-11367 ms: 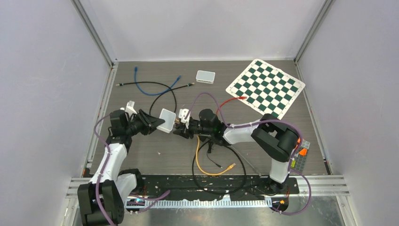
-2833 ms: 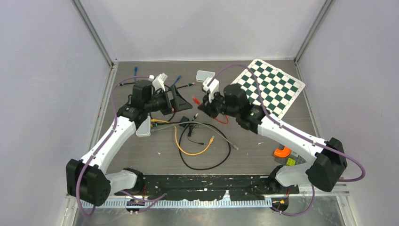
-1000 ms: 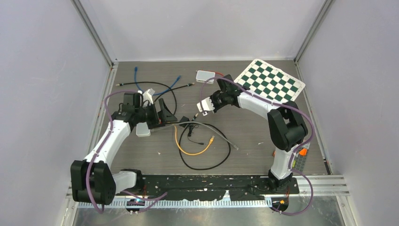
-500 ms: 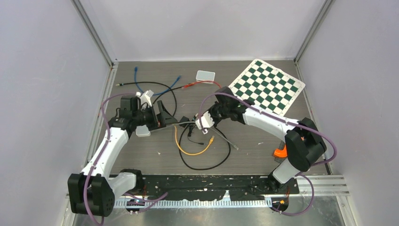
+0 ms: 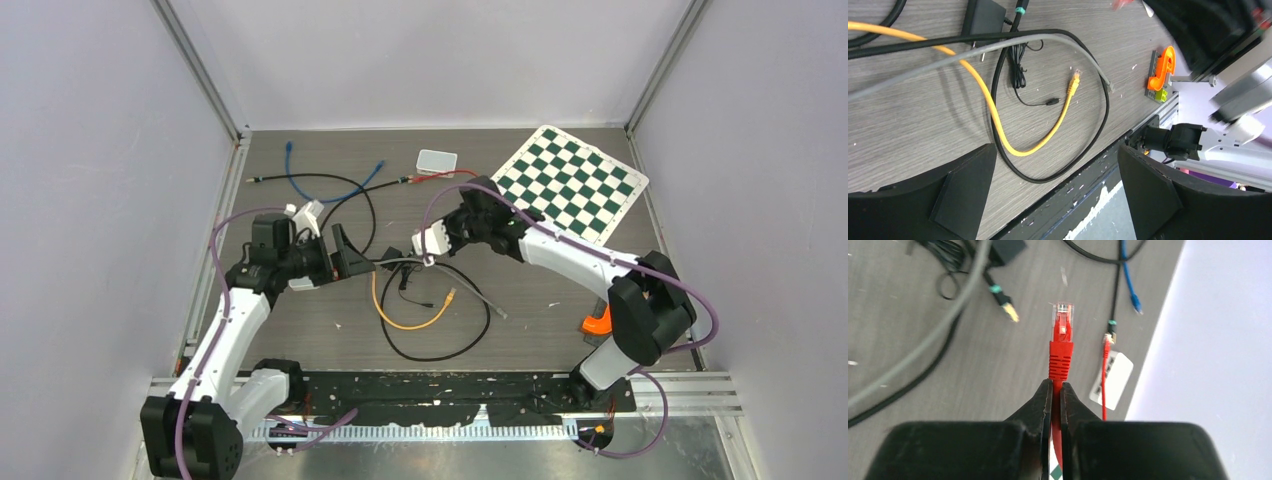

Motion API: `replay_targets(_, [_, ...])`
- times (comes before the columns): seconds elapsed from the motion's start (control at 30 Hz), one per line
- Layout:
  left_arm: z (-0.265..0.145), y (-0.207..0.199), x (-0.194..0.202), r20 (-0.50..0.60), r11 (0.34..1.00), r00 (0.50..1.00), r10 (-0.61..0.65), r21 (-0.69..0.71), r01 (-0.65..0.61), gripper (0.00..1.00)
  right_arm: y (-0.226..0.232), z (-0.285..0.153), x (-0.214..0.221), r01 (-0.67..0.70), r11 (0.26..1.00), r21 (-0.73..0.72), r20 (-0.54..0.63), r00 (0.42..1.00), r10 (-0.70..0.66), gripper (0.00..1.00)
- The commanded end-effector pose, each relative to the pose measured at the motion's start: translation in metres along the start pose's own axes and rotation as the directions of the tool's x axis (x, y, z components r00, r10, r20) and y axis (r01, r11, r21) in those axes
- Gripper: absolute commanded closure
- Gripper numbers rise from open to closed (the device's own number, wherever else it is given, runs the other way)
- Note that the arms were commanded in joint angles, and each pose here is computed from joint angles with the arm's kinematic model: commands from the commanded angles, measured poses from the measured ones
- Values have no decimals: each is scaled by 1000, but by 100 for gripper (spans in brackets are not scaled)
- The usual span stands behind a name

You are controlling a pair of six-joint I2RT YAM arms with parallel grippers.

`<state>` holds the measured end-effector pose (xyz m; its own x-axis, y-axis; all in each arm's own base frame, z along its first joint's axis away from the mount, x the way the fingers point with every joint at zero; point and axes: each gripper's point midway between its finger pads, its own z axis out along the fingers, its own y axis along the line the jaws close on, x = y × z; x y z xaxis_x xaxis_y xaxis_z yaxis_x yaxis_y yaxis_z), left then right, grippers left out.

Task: Insert the plug into the switch port
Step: Move the switch port to the center of the board.

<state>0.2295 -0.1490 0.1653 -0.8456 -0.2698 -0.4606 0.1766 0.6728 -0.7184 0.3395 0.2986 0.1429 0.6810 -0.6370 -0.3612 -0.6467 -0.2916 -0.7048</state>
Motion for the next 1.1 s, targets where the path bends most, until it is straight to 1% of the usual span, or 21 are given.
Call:
replay_targets(0.0, [-4,7,7,-2,999,1000,27,-25,-27,5,-73,-28,2,28,980,195,-14,1000,-26,95])
replay_targets(0.13, [-7,11,11,-14,998,999,46,-50,-47,5,-96,-31,13,41,975,217,-31,999,-35,95])
replay_targets(0.43, [-9,15,13,-25,996,998,52,-75,-53,5,-113,-16,44,57,980,191,-17,998,-55,95])
replay_targets(0.7, [-9,20,18,-41,995,999,35,-92,-39,5,-100,13,80,91,991,97,-35,996,-88,95])
replay_targets(0.8, [-9,21,17,-45,994,998,32,-101,-37,5,-84,22,93,85,996,3,-48,995,-85,95])
replay_targets(0.9, [-7,21,15,-44,994,999,30,-102,-34,5,-75,27,95,101,995,-22,-39,994,-101,95])
replay_targets(1.07, [-3,22,14,-51,995,999,18,-94,-23,5,-73,28,87,111,993,-28,0,994,-111,95])
